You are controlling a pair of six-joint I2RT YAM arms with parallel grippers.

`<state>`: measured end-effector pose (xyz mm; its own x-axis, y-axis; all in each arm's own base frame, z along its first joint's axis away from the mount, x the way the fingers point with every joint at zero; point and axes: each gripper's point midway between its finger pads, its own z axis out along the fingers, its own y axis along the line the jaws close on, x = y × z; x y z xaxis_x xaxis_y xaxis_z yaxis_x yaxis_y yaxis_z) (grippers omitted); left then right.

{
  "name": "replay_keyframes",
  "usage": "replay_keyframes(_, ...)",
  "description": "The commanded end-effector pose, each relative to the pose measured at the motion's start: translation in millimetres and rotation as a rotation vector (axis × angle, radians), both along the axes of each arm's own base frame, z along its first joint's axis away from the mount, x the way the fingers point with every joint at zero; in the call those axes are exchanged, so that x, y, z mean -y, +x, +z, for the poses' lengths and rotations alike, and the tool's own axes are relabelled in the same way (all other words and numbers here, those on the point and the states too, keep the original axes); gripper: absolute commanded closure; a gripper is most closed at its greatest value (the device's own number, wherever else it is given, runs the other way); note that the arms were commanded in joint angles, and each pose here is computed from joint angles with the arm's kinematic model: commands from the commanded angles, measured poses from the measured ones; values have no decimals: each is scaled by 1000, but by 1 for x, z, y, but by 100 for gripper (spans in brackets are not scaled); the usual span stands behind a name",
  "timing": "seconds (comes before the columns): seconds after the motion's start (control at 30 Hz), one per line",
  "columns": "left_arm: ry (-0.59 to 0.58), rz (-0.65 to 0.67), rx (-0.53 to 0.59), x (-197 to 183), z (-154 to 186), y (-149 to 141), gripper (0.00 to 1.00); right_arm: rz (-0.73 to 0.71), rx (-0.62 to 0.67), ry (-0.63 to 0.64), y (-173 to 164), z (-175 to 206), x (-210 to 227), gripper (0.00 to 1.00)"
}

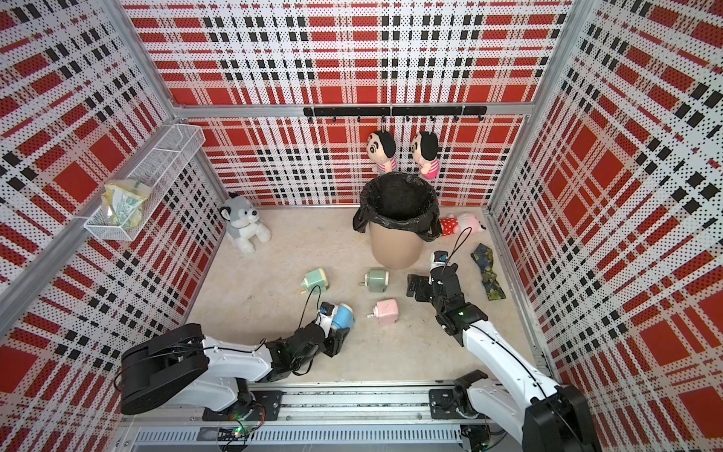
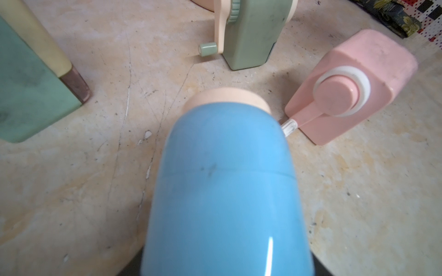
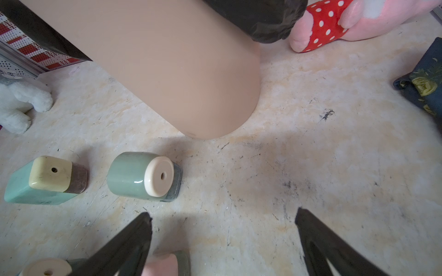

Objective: Take out the pencil sharpener tray and clean the shavings
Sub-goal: Pick up the pencil sharpener from the center of the board.

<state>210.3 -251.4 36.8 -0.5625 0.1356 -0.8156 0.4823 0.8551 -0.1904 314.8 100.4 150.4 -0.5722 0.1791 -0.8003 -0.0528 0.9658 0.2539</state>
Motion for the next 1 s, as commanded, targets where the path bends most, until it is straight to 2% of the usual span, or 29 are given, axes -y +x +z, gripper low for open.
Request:
replay_keyframes(0.0,-30,-19,16,9,9,3,42,8,20,1,2,10,-3,3)
replay_keyframes(0.27,-54,-53,45,23,33,6,42,8,23,2,3,12,-3,3)
replay_keyframes(0.43,-27,-130,101,48,77,16,42,7,54,14,6,26,-4,3)
replay_keyframes(0.57,34,-189,136,66,113,31,42,7,116,39,9,53,-6,3)
replay_keyframes(0.67,30,-221,158,75,144,45,42,7,176,63,14,82,-8,3)
replay_keyframes(0.7,24,-226,163,77,155,50,42,257,125,132,-4,82,-48,1)
replay_keyframes(0.97,21,-330,190,87,236,85,44,557,211,195,-6,153,-97,0)
